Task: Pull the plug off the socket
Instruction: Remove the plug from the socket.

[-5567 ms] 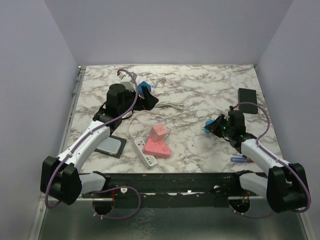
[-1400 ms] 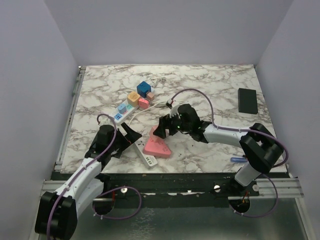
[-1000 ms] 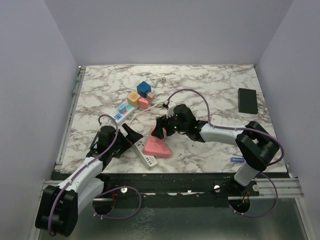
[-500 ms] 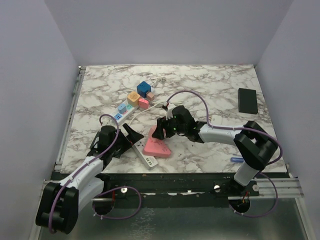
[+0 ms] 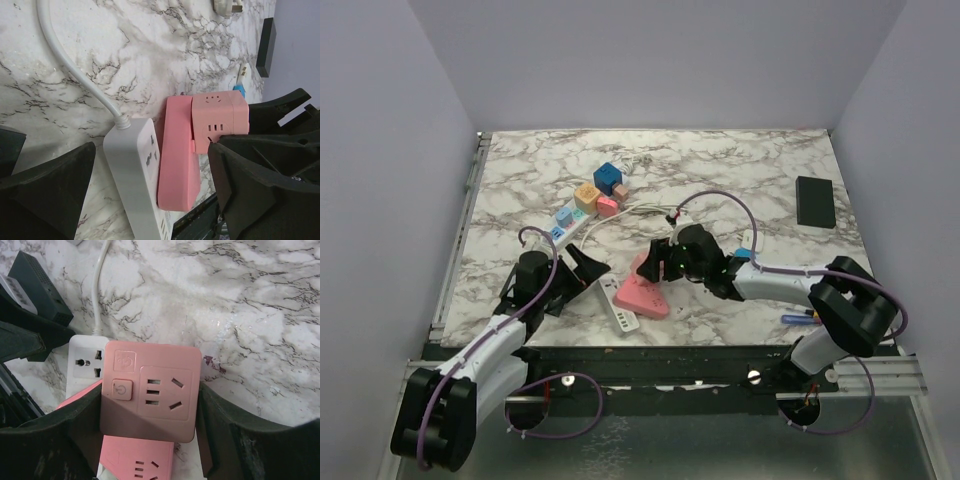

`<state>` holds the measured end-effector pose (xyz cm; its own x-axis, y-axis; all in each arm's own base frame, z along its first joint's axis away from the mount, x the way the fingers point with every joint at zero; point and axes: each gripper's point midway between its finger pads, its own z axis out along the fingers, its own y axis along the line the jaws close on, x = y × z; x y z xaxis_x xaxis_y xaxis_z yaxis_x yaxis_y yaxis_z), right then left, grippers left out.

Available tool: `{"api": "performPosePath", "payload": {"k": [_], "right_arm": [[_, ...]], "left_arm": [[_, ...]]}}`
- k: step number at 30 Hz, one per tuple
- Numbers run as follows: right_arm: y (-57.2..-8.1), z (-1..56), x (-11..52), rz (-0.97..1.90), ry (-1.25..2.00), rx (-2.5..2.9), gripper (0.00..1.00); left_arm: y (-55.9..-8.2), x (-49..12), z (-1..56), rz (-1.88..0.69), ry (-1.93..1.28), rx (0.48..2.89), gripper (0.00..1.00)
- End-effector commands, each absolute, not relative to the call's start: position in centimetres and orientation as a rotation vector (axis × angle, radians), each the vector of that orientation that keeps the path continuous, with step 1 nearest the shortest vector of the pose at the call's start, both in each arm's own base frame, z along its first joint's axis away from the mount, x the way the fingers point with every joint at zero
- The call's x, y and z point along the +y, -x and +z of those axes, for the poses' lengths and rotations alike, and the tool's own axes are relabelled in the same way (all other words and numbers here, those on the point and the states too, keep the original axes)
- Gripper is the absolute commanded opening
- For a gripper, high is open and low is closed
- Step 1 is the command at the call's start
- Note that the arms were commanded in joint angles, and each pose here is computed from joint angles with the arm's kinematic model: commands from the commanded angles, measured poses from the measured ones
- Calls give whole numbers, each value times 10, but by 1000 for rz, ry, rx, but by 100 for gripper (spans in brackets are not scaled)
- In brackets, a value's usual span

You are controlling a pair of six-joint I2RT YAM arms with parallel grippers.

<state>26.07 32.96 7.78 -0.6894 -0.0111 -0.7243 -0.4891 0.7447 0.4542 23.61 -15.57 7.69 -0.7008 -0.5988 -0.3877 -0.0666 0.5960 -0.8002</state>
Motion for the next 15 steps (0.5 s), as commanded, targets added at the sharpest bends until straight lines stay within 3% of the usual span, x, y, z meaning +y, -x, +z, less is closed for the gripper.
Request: {"api": "performPosePath", "payload": {"k": [1, 6, 15], "right_arm": [[-278, 97, 322, 810, 218, 2119, 0], [-280, 93, 313, 775, 152, 2126, 0], [-283, 89, 308, 762, 102, 2147, 0]], "left_arm": [[-237, -159, 76, -1097, 534, 2156, 99], [-238, -160, 75, -1105, 543, 2156, 94], [-232, -169, 65, -1132, 530, 2207, 71]]}}
